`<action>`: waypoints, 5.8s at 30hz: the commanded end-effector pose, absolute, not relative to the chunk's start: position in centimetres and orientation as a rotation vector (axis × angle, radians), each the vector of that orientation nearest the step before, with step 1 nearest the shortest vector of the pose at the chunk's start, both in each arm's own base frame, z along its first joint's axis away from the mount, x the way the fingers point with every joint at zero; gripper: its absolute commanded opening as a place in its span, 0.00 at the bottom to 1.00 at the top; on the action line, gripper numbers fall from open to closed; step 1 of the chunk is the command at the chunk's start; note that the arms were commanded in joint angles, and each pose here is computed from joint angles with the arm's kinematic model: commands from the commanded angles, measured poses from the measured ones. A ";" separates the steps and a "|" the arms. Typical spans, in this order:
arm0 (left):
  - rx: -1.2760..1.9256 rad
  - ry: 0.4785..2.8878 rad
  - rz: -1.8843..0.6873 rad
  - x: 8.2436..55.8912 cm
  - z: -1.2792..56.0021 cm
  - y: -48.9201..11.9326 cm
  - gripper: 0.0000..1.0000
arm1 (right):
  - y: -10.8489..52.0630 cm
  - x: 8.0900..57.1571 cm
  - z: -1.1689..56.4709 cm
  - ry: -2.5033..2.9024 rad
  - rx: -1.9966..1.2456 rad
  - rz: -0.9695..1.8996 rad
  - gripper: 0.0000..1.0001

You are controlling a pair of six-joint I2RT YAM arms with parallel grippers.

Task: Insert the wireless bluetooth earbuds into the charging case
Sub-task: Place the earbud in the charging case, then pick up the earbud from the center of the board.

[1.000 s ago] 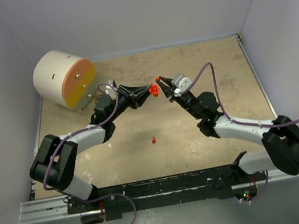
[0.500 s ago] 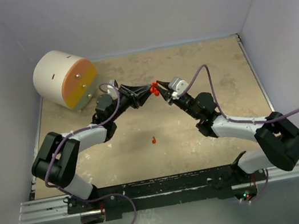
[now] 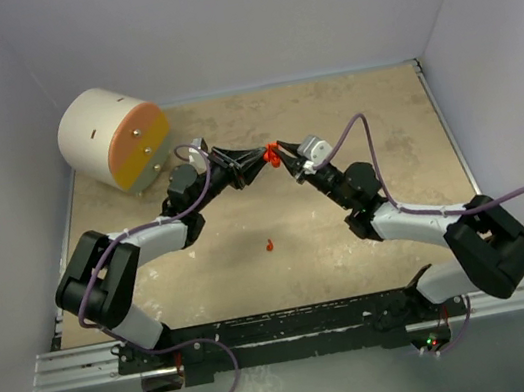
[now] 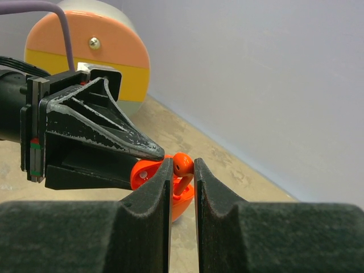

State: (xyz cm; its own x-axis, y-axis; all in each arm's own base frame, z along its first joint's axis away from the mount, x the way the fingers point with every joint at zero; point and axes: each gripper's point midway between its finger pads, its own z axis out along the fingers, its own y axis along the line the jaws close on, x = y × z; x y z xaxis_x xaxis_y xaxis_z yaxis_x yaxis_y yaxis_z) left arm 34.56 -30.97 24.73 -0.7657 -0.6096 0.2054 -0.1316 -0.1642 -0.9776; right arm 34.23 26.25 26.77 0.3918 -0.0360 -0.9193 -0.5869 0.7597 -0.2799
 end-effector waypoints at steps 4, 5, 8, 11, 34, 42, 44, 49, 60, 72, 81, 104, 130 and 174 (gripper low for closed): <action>-0.751 1.664 -2.080 34.5 28.5 -31.2 0.00 | 26.2 34.0 27.8 1.069 -0.642 0.386 0.00; -0.749 1.664 -2.080 34.5 28.5 -31.2 0.00 | 26.3 33.9 27.7 1.071 -0.645 0.388 0.00; -0.747 1.658 -2.085 34.5 28.8 -31.2 0.00 | 26.3 33.9 27.5 1.074 -0.645 0.391 0.00; -0.748 1.655 -2.086 34.5 28.8 -31.2 0.00 | 26.2 33.8 27.3 1.077 -0.644 0.393 0.00; -0.744 1.634 -2.070 35.3 29.1 -31.3 0.00 | 25.5 32.0 29.4 1.107 -0.559 0.516 0.64; -0.743 1.661 -2.038 35.1 27.9 -31.3 0.00 | 21.7 32.6 33.3 1.188 -0.288 0.498 0.76; -0.733 1.666 -2.025 35.1 27.7 -31.3 0.00 | 21.1 33.7 32.8 1.274 -0.223 0.469 0.77; -0.729 1.689 -1.983 35.3 27.1 -31.3 0.00 | 20.2 35.8 30.8 1.456 -0.140 0.375 0.77; -0.726 1.696 -1.964 35.7 27.0 -31.4 0.00 | 20.3 34.6 29.1 1.502 -0.142 0.421 0.79; -0.716 1.693 -1.965 35.9 27.5 -31.7 0.00 | 21.4 35.8 26.3 1.578 -0.121 0.413 0.79; -0.712 1.696 -1.967 35.9 27.4 -32.0 0.00 | 21.7 35.9 26.4 1.571 -0.124 0.417 0.79; -0.738 1.674 -1.963 36.2 26.8 -31.5 0.00 | 20.5 32.5 29.6 1.529 -0.061 0.503 0.77; -0.932 1.655 -1.705 35.8 20.2 -21.0 0.00 | 33.7 17.6 7.8 2.273 -0.126 0.385 0.72; -0.936 1.655 -1.691 34.5 20.0 -19.3 0.00 | 26.4 20.6 0.2 2.405 0.130 0.047 0.63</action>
State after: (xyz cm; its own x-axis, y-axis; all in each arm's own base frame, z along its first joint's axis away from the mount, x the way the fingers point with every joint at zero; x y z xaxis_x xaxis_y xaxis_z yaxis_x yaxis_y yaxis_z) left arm 34.78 -19.54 18.28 -0.5683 -0.8134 0.1243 -0.1411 -0.0525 -0.9886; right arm 22.19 31.15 2.41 -0.6954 0.1685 -0.6986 0.0135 0.9750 0.2217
